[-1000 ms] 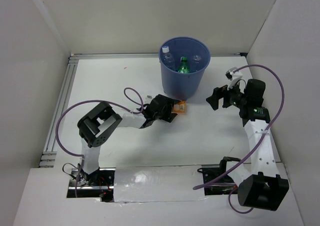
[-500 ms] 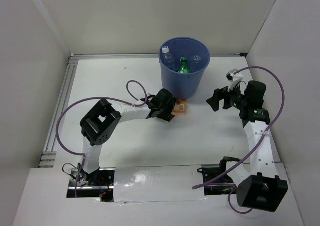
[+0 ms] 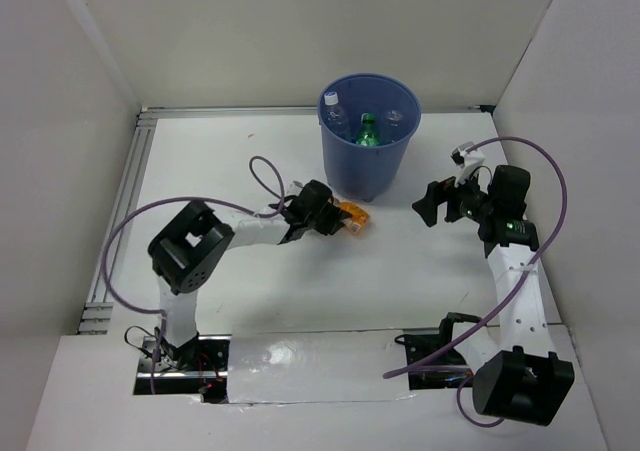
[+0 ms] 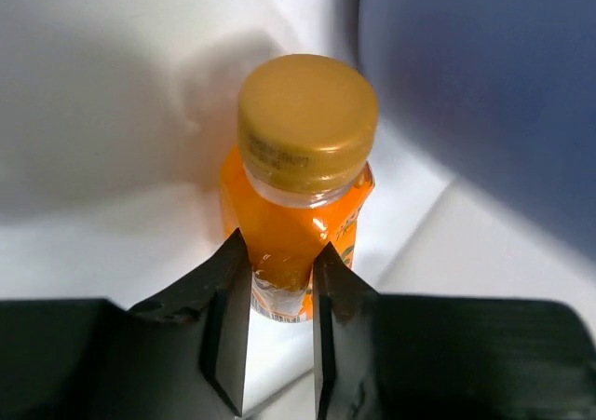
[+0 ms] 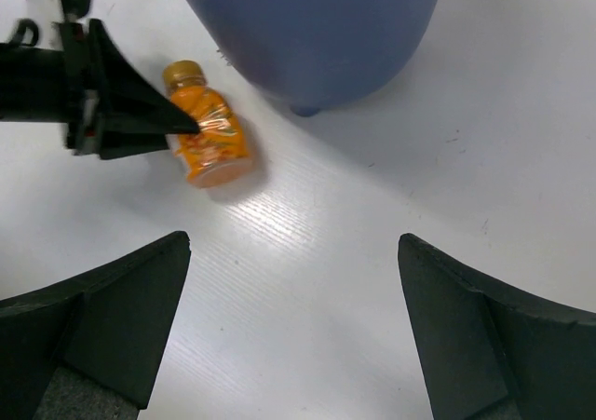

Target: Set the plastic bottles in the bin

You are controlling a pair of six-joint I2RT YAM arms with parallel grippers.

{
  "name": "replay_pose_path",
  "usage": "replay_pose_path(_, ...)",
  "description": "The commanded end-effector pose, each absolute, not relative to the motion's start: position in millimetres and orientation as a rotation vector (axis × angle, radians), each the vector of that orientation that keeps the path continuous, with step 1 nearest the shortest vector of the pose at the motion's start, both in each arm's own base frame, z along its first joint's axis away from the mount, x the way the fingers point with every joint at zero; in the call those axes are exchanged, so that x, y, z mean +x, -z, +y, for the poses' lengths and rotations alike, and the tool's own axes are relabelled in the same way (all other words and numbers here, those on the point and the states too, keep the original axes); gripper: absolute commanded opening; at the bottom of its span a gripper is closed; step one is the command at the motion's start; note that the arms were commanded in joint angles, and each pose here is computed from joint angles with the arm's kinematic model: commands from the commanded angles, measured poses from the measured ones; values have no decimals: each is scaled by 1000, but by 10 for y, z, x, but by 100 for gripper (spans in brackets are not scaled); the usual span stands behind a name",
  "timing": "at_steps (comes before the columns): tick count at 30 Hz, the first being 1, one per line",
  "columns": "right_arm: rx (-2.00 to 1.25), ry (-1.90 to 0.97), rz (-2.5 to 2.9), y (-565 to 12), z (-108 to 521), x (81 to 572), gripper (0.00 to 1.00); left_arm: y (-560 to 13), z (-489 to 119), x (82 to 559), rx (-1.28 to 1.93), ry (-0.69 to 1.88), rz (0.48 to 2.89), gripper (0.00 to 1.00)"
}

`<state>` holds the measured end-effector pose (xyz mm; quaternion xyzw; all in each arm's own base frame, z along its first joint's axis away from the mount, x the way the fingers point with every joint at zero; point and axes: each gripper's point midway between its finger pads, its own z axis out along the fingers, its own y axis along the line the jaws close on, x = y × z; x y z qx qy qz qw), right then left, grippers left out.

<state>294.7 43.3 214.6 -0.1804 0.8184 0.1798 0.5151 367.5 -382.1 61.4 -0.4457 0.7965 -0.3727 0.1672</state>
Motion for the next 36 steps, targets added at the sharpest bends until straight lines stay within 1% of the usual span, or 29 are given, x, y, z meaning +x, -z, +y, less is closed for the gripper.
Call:
replay_pose_path(1, -486, -453, 1941, -2158, 479, 2856, 99, -985, -3691, 3353, -777, 1070, 2311, 0)
replay_pose_path(2, -498, -469, 1952, -2102, 500, 2823, 99, -1111, -3679, 3243, -666, 1073, 2304, 0)
replay_pose_path(3, -511, -481, 1940, -2116, 508, 2815, 95, -1235, -3652, 3129, -464, 1043, 2289, 0)
replay_pose_path(4, -537, -511, 1949, -1991, 548, 2764, 89, -1677, -3597, 2830, -250, 1085, 2201, 0)
replay_pose_path(5, -537, -511, 1949, -1990, 548, 2763, 89, -1717, -3612, 2841, -247, 1098, 2184, 0)
replay_pose_path(6, -572, -528, 1927, -2010, 587, 2749, 83, -1906, -3592, 2778, -163, 1112, 2123, 0)
replay_pose_path(7, -577, -539, 1929, -1960, 585, 2729, 61, -2269, -3541, 2682, -25, 1136, 2004, 0)
replay_pose_path(9, -596, -573, 1940, -1880, 616, 2706, 31, -2629, -3525, 2620, 75, 1163, 1875, 0)
replay_pose_path(10, -594, -579, 1948, -1845, 620, 2694, 9, -2816, -3512, 2641, 143, 1132, 1810, 0)
replay_pose_path(12, -604, -576, 1950, -1823, 614, 2704, 1, -3344, -3519, 2728, 180, 1129, 1686, 0)
replay_pose_path(15, -637, -563, 1951, -1791, 609, 2680, 1, -3821, -3540, 2983, 196, 1088, 1567, 0)
replay_pose_path(16, -641, -547, 1953, -1782, 590, 2688, 2, -3732, -3599, 3162, 176, 1057, 1590, 0)
replay_pose_path(17, -660, -551, 1954, -1767, 614, 2670, 5, -3987, -3625, 3279, 157, 1067, 1535, 0)
replay_pose_path(18, -658, -556, 1962, -1756, 618, 2655, 23, -4017, -3602, 3458, 118, 1035, 1529, 0)
replay_pose_path(19, -668, -534, 1954, -1768, 602, 2658, 31, -4033, -3585, 3637, 68, 993, 1524, 0)
replay_pose_path(20, -677, -528, 1950, -1768, 599, 2661, 37, -3805, -3700, 3860, 64, 963, 1568, 0)
replay_pose_path(21, -674, -535, 1959, -1754, 603, 2644, 45, -4013, -3723, 3993, 41, 959, 1535, 0)
replay_pose_path(22, -677, -528, 1950, -1778, 604, 2637, 62, -3981, -3726, 4154, 12, 922, 1552, 0)
replay_pose_path(24, -667, -488, 1960, -1777, 555, 2649, 72, -3940, -3840, 4509, -25, 863, 1590, 0)
replay_pose_path(25, -652, -480, 1972, -1767, 538, 2654, 80, -3711, -3785, 4646, -42, 810, 1690, 6)
replay_pose_path(26, -642, -444, 1981, -1781, 488, 2682, 95, -3650, -3829, 4704, -41, 819, 1735, 36)
replay_pose_path(27, -637, -431, 1988, -1772, 469, 2688, 100, -3611, -3876, 4727, -29, 816, 1764, 51)
replay_pose_path(28, -635, -411, 1984, -1792, 451, 2686, 100, -3687, -3862, 4787, -32, 819, 1757, 67)
replay_pose_path(29, -633, -418, 1993, -1777, 455, 2669, 100, -3684, -3869, 4780, -10, 814, 1756, 92)
replay_pose_path(30, -633, -418, 1993, -1777, 455, 2669, 100, -3721, -3852, 4775, 13, 801, 1735, 100)
replay_pose_path(31, -609, -411, 2008, -1766, 435, 2672, 100, -3694, -3827, 4752, 26, 792, 1730, 100)
replay_pose_path(32, -585, -392, 1998, -1803, 407, 2725, 100, -3917, -3768, 4663, 39, 810, 1681, 100)
replay_pose_path(35, -447, -336, 2028, -1879, 275, 2839, 100, -4163, -3704, 4474, 157, 808, 1602, 100)
replay_pose_path(36, -417, -316, 2035, -1904, 236, 2858, 100, -4449, -3648, 4225, 209, 845, 1542, 100)
